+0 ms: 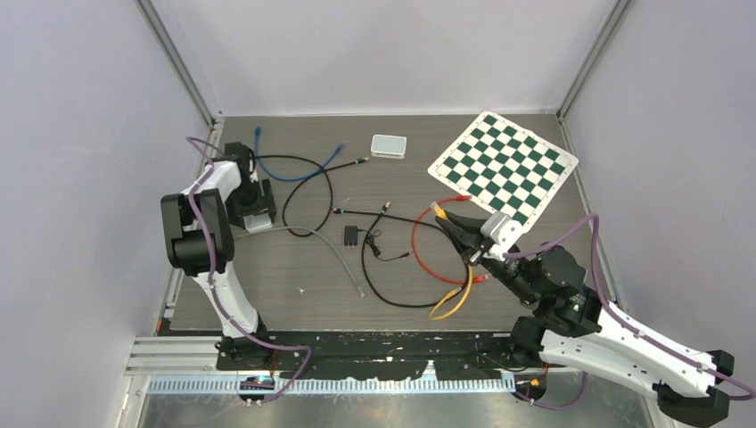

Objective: Insert the plug into the switch port
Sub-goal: Pick up the switch port at the center of the board.

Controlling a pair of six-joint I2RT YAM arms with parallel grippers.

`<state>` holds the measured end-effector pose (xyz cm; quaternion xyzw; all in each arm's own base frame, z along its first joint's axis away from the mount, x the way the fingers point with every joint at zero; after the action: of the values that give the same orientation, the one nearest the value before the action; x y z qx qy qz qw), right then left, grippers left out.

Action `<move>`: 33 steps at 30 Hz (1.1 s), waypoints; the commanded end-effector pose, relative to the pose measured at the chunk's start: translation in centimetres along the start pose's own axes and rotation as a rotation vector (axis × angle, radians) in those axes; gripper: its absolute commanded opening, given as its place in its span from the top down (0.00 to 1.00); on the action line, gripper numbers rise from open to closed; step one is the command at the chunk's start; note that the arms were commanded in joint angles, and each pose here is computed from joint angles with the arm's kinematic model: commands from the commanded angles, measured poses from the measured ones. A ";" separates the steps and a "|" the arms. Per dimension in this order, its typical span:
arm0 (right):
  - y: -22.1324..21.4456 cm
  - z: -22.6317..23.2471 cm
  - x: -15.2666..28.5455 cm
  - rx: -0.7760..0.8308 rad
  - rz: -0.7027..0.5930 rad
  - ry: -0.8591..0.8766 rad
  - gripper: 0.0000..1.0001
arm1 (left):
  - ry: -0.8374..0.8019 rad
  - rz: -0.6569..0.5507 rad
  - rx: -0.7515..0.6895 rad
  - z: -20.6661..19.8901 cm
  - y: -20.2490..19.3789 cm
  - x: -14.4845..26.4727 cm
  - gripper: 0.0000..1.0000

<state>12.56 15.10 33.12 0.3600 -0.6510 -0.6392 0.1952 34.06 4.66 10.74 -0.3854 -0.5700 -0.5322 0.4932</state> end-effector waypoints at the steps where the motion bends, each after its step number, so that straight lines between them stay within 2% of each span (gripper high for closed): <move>1: 2.0 -0.4 0.2 -0.011 -0.072 -0.015 0.95 | -0.034 0.002 -0.025 -0.3 0.9 -0.2 0.23; 3: 2.1 -0.4 0.3 -0.014 -0.076 -0.014 0.95 | -0.033 0.000 -0.035 -0.2 1.0 0.0 0.28; 8: 2.2 -0.4 0.2 -0.021 -0.075 -0.010 0.95 | 0.007 -0.026 -0.059 -0.2 1.5 1.4 0.66; 12: 2.0 -0.3 -0.2 -0.035 -0.054 -0.016 0.95 | 0.084 -0.100 -0.100 -0.2 1.9 4.6 0.82; 18: 0.2 -0.3 -0.8 -0.026 0.066 -0.058 0.95 | 0.032 -0.276 -0.166 -2.6 1.0 11.2 0.85; 21: -1.2 -0.3 -1.0 0.002 0.133 -0.065 0.95 | -0.145 -0.308 -0.230 -6.0 -1.0 13.4 0.84; 26: -3.0 -0.1 -1.1 0.028 0.245 -0.072 0.95 | -0.207 -0.296 -0.341 -10.1 -5.8 14.4 0.83; 33: -6.3 1.0 -0.9 -0.008 0.374 -0.017 0.95 | -0.215 -0.203 -0.543 -15.1 -13.2 12.6 0.83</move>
<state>14.03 16.65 27.29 0.2331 -0.7213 -0.5842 0.2901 23.62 -11.29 20.33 -0.4788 -0.5138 -0.6664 0.2502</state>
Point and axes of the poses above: each gripper's point midway between its finger pads, its own x axis back along the fingers, its own z axis along the line the jaws close on, y = z × x, the point moved 8 cm from there along x, back along the fingers, and after that the axes turned 9 degrees about -x, right-handed, at the moved point
